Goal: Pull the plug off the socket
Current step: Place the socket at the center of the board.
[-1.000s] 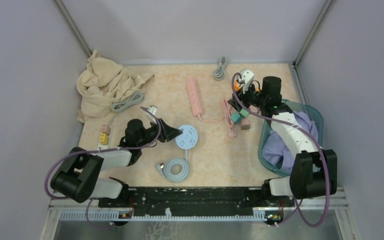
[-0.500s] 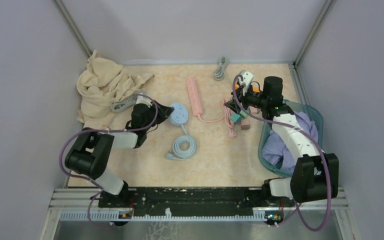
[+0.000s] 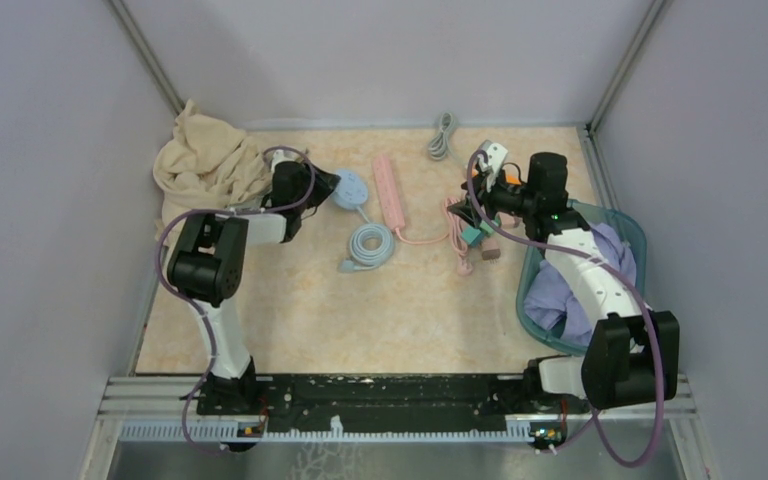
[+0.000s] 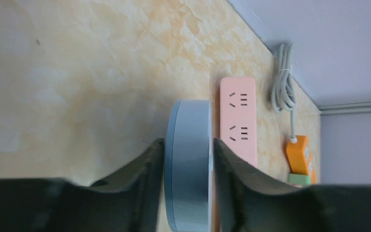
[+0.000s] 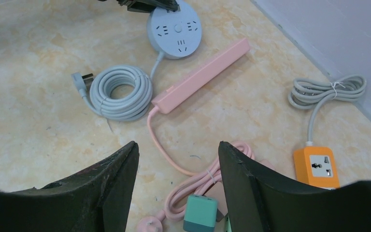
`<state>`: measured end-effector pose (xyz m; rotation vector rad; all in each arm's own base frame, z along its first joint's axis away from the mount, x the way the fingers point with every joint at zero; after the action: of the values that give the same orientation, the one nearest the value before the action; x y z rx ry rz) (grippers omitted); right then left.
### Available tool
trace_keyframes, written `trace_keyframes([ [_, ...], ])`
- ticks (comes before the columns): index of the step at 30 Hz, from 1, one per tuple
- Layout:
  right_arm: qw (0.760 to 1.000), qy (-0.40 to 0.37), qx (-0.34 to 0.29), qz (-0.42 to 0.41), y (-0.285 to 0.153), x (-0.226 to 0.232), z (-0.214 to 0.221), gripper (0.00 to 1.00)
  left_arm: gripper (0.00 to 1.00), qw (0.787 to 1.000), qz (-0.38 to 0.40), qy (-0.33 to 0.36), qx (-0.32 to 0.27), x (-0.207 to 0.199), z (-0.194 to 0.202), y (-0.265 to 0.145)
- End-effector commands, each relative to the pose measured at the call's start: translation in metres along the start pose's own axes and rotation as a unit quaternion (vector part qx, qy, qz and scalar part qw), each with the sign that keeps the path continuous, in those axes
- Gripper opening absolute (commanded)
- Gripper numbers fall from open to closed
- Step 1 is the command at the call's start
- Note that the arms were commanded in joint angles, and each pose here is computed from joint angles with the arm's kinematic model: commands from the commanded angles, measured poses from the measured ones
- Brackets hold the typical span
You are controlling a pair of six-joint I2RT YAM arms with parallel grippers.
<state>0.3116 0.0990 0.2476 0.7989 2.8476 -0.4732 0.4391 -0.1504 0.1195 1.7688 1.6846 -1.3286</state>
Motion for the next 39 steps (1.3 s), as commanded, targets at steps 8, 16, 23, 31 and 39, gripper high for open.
trace_keyframes([
  [8,0.999,-0.033,-0.035,0.002,-0.008,-0.001,-0.022,0.61,0.95,0.997,-0.063,0.033,-0.041,-0.033,-0.049,-0.008],
  [16,0.998,-0.046,-0.049,-0.002,-0.014,0.003,-0.033,0.62,1.0,0.991,-0.085,0.077,-0.065,-0.059,-0.075,-0.081],
  [23,0.995,-0.055,-0.084,0.007,-0.03,0.009,-0.065,0.97,1.0,0.967,0.021,0.241,-0.079,-0.065,-0.079,-0.178],
  [31,0.974,0.055,-0.15,-0.164,-0.019,0.045,-0.08,0.99,1.0,0.863,-0.018,0.504,-0.028,-0.025,-0.078,-0.24],
  [39,0.977,0.042,-0.17,-0.126,-0.014,0.06,-0.042,0.99,1.0,0.864,-0.081,0.496,-0.043,0.013,-0.081,-0.229],
])
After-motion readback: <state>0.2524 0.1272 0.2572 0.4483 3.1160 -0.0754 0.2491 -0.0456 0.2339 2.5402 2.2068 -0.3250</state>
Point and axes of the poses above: each gripper's point midway between its finger pads, its own y axis out along the fingers, its own x axis along the line the jaws close on, z = x × y, the point moved 8 cm from there along -y, back along the fingers, and after that the axes turned 7 degrees about -y, right-handed, at the moved point
